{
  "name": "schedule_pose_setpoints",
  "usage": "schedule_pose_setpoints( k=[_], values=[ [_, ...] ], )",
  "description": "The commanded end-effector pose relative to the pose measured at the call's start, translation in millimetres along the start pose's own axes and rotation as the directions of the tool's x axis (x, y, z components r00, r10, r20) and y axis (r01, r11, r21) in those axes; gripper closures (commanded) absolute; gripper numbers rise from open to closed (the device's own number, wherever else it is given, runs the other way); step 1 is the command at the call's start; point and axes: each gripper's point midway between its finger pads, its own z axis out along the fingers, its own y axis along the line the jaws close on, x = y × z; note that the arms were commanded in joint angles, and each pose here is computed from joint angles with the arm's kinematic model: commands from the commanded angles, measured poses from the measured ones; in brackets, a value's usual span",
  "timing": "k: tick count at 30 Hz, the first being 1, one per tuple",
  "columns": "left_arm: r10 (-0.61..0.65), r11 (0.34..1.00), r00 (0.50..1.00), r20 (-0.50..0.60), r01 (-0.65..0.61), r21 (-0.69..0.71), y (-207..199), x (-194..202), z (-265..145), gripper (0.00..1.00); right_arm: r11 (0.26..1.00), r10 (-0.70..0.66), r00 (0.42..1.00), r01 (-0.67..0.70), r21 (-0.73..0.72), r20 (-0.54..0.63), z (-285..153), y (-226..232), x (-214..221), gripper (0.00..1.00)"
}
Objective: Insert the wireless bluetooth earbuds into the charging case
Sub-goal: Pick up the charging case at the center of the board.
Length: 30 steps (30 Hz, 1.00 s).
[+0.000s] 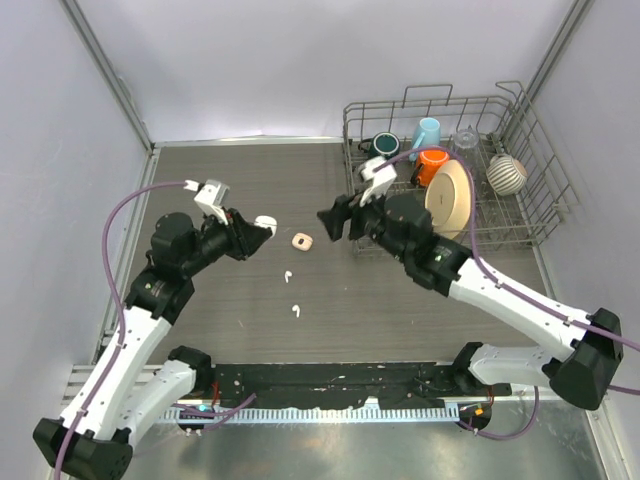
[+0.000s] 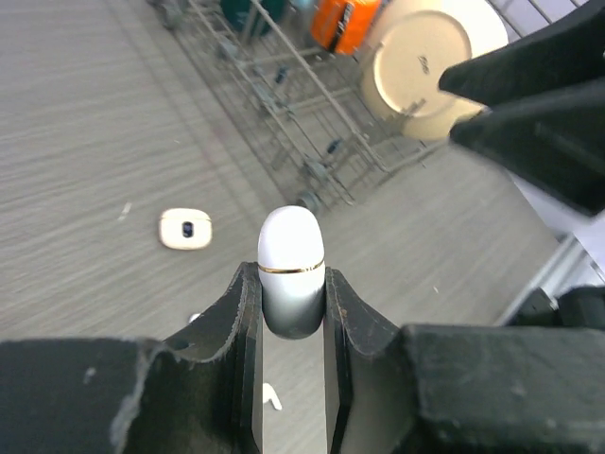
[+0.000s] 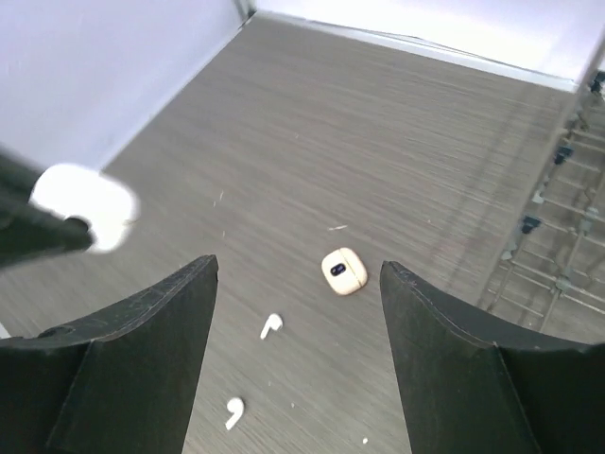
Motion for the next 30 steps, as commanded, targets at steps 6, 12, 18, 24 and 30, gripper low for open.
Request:
schedule_pose_setpoints(
  k=[6, 12, 18, 24, 30],
  values=[
    [0.122, 0.99, 0.922, 0.367, -0.087, -0.111, 11, -53, -24, 1.0, 0.856, 0.493, 0.866, -0.499, -0.135, -0.08, 13, -3, -30, 0.25],
    [0.127, 0.991, 0.854, 0.505, -0.084, -0.106, 15, -50, -38, 1.0, 0.74, 0.623, 0.771, -0.636, -0.219, -0.134, 17, 17, -28, 0.28],
    [0.146, 0.989, 0.846, 0.513, -0.106, -0.106, 12, -51, -42, 1.0, 0.69, 0.666, 0.728, -0.684, -0.235, -0.161, 21, 22, -25, 0.28],
    [0.152, 0.988, 0.795, 0.587, -0.133, -0.077, 7, -52, -49, 1.0, 0.631, 0.711, 0.677, -0.734, -0.253, -0.189, 23, 29, -29, 0.28],
    [0.145, 0.989, 0.794, 0.591, -0.115, -0.088, 11, -48, -50, 1.0, 0.531, 0.787, 0.578, -0.812, -0.242, -0.215, 29, 32, -30, 0.28]
  ],
)
